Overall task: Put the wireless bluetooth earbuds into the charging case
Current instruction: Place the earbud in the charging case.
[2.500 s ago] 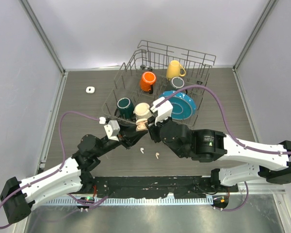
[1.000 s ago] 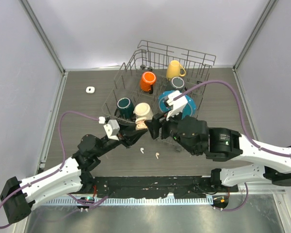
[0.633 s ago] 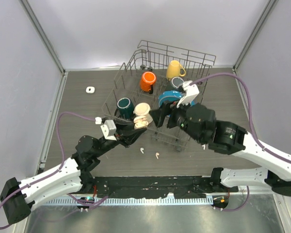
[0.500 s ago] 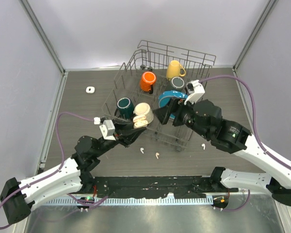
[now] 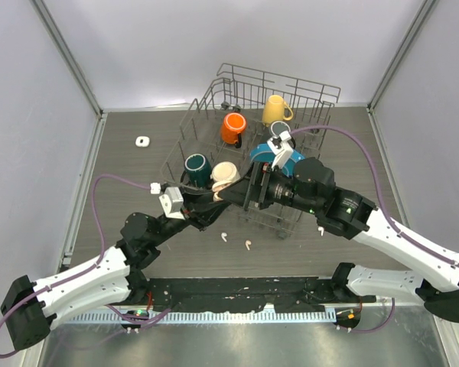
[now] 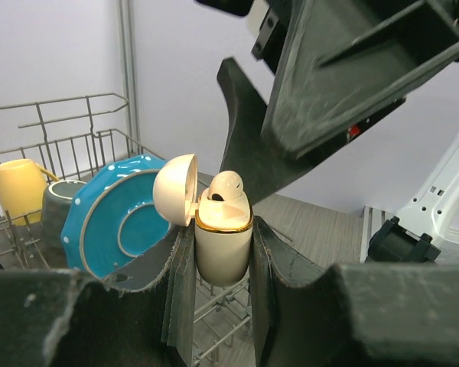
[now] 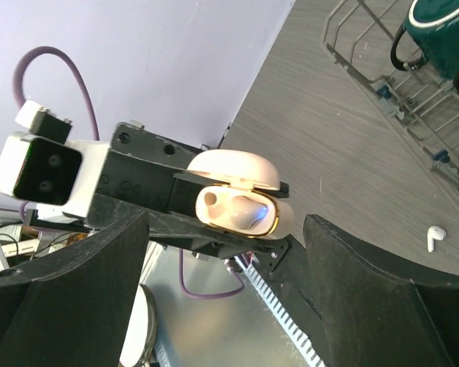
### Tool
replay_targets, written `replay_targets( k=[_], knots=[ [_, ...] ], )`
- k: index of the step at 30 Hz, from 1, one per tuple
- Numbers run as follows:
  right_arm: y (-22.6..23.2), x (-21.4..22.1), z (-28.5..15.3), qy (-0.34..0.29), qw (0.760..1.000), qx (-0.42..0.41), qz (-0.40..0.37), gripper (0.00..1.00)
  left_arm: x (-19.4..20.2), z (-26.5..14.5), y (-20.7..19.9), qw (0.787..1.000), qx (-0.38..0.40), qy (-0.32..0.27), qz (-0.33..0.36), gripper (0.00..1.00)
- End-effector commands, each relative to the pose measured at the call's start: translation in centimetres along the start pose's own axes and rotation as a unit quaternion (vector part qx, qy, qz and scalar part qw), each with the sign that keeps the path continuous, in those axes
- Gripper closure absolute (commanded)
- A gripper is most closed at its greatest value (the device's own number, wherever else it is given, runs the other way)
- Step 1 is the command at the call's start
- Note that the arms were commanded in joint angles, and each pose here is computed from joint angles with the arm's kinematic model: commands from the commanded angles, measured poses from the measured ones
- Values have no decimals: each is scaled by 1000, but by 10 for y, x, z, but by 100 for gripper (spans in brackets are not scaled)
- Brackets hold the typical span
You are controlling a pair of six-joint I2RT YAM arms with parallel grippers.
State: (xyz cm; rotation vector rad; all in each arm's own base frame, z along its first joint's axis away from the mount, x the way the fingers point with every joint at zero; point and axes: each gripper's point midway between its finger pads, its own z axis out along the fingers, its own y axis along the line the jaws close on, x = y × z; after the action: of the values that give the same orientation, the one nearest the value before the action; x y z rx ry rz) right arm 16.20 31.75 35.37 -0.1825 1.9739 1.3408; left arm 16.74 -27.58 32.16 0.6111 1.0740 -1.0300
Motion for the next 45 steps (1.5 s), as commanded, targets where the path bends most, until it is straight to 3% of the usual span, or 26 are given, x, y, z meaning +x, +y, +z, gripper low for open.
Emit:
replay_targets(
  k=[1, 9, 19, 30, 45],
  knots=[
    [11, -3, 6, -2, 999, -32, 23, 13, -43, 8, -5, 998, 11, -65, 10, 100],
    [-3, 0, 13, 0, 998, -27, 49, 14, -44, 10, -6, 998, 14, -64, 7, 100],
    [-2, 3, 17, 10, 996, -53, 64, 36, -41, 13, -5, 998, 13, -60, 6, 100],
    [6, 13, 18, 42, 994, -78, 66, 38, -38, 14, -2, 998, 8, -58, 7, 100],
    [5, 16, 23, 51, 994, -81, 58, 69, -34, 14, -3, 999, 10, -51, 4, 100]
  ],
)
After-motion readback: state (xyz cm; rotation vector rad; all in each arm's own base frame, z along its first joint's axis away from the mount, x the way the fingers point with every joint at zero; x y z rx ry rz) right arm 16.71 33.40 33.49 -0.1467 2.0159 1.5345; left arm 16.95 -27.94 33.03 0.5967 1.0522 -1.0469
